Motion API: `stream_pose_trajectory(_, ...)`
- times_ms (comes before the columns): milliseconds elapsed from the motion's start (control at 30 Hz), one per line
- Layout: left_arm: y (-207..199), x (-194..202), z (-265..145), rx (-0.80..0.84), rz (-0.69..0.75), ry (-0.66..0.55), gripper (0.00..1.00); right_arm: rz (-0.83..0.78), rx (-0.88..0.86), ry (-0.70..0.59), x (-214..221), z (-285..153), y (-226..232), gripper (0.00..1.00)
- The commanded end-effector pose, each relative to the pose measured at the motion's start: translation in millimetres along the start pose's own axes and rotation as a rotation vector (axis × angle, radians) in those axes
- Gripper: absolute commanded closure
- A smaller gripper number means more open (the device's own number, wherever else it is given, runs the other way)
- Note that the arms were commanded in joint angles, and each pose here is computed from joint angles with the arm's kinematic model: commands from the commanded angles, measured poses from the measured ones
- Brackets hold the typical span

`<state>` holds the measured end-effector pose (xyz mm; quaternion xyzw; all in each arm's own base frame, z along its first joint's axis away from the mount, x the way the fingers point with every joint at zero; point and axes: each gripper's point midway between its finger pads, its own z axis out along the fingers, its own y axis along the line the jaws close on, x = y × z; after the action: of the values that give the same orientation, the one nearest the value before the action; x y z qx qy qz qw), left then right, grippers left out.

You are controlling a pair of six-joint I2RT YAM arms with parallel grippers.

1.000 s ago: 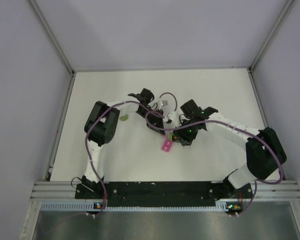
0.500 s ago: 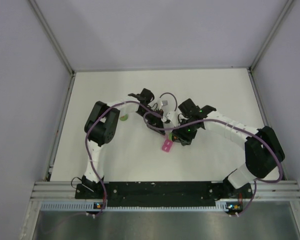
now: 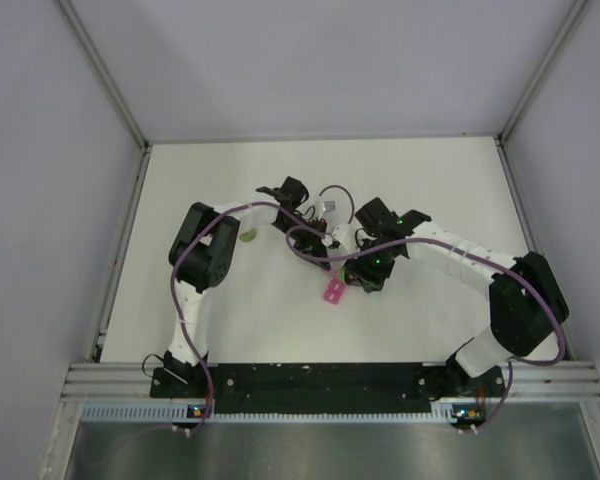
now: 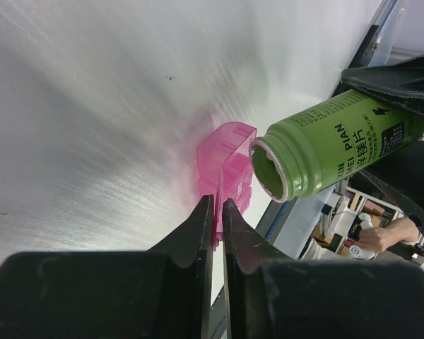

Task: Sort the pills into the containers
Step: Pour the pill into the pill container.

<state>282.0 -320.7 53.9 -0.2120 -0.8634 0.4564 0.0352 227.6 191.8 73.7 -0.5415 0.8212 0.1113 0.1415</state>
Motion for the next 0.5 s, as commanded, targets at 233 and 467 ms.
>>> stream_pose_trajectory(233, -17.1, -7.5, -6.7, 0.025, 0.047, -0.023, 1.00, -0.026, 0.025, -0.013, -12.9, -7.5, -5.3, 1.00)
stream_pose_trajectory(467, -18.7, -7.5, -6.5, 0.029, 0.048, -0.023, 1.00, -0.025, 0.025, 0.001, -13.1, -7.3, -6.1, 1.00)
